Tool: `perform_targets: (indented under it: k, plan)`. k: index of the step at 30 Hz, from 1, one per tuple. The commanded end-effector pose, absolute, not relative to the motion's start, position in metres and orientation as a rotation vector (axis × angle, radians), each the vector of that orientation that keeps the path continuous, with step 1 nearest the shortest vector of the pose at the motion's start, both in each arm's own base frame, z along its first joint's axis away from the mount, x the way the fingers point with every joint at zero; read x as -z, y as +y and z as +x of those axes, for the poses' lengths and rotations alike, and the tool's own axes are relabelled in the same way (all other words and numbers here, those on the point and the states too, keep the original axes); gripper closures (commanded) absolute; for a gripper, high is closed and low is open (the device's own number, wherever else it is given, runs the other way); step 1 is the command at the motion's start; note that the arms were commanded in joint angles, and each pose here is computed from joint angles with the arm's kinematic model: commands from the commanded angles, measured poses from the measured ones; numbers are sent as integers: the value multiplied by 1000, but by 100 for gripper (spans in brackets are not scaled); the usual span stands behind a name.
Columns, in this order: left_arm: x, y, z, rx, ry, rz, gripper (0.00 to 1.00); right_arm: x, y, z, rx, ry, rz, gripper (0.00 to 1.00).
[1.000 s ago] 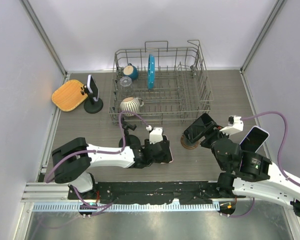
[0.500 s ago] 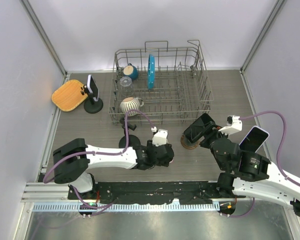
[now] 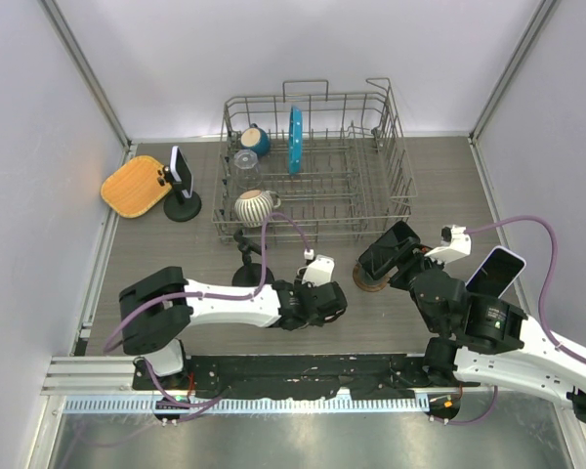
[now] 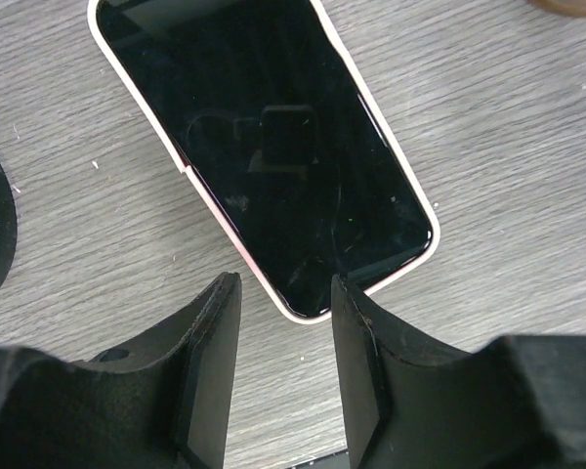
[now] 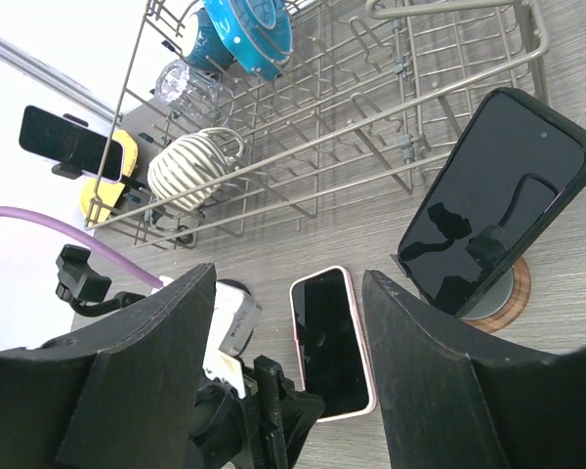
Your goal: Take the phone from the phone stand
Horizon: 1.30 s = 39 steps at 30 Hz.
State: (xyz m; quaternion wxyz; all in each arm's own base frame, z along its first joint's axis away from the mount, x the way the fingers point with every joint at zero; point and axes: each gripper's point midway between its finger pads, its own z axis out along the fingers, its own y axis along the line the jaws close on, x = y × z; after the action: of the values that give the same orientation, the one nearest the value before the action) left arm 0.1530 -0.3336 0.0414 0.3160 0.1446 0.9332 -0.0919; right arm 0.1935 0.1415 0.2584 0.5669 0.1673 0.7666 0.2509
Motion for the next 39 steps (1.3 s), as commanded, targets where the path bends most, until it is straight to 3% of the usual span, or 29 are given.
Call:
perform_targets:
  k: [1,17,28,39]
  plan:
    - [-40,-333,154,175,2464,434,55,-260,142,196,-571,1793,396,33]
    - [-34,-321,146,70,2520,487,59,-259,143,197,-558,1795,390,33]
    - [-153,-303,177,171,2294,367,48,-260,140,195,-572,1791,375,33]
    - [-193,-210,196,142,2260,169,46,-260,136,194,-568,1780,374,33]
